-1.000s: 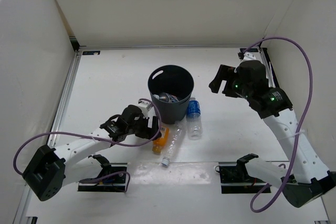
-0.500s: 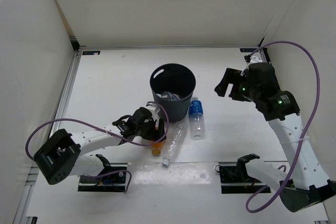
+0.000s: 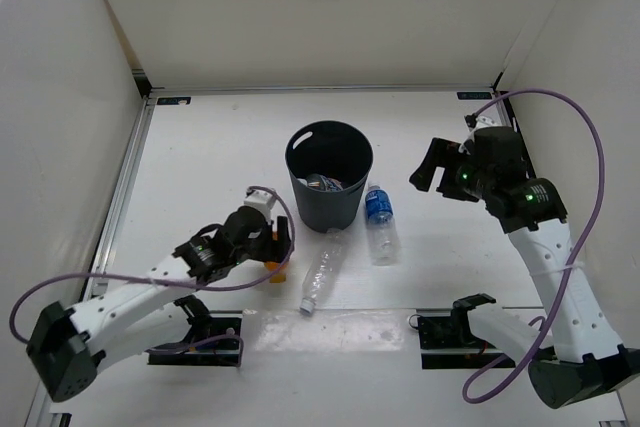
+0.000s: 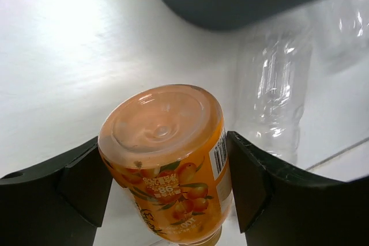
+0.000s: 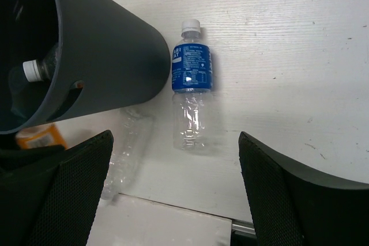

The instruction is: Put the plastic bottles in the bin

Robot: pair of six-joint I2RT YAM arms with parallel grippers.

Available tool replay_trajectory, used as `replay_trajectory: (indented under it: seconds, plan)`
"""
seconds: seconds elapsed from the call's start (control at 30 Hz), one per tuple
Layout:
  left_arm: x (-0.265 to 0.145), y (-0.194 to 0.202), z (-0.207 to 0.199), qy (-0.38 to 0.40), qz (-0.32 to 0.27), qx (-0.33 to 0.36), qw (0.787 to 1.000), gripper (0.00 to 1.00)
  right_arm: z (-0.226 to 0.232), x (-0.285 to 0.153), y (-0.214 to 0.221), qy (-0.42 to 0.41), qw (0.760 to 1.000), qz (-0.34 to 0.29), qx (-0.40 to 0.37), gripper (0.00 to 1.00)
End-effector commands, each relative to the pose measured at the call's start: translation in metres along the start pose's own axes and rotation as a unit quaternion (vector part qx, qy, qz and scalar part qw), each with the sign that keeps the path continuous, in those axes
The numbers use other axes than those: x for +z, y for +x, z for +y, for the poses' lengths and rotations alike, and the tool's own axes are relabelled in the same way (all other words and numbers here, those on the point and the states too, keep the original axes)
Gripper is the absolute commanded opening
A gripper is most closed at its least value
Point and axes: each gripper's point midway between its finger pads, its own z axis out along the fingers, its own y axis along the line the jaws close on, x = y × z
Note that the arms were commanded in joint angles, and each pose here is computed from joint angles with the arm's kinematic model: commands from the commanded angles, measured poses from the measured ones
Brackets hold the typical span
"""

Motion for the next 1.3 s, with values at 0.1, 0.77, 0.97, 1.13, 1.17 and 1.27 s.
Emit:
replay_trajectory:
  seconds: [0.1,0.77,0.97,1.13,1.17,1.27]
  plan:
    - [-0.067,-0.069,0.034,-0.092,-0.141,0.013,0.986,0.63,-0.004,0.01,-0.008,0.018,0.999,-0.023,0.017,0.9]
    - [-0.088,-0.288,-0.103,0.078,-0.281,0.113,0.95,0.69,-0.043,0.04,-0.024,0.086,0.993,-0.024,0.074,0.9]
    - [-0.056,-0.286,-0.117,0.104,-0.253,0.12,0.954,0.76,-0.042,0.048,-0.031,0.094,0.994,-0.017,0.049,0.9]
    - [-0.043,-0.283,-0.124,0.114,-0.237,0.126,0.957,0.85,-0.039,0.058,-0.032,0.105,0.994,-0.01,0.027,0.9]
    - [-0.04,-0.282,-0.124,0.113,-0.233,0.128,0.957,0.87,-0.037,0.058,-0.034,0.109,0.994,-0.013,0.022,0.9]
    - [-0.037,-0.282,-0.123,0.11,-0.231,0.13,0.958,0.99,-0.037,0.059,-0.034,0.126,0.992,-0.017,0.011,0.9]
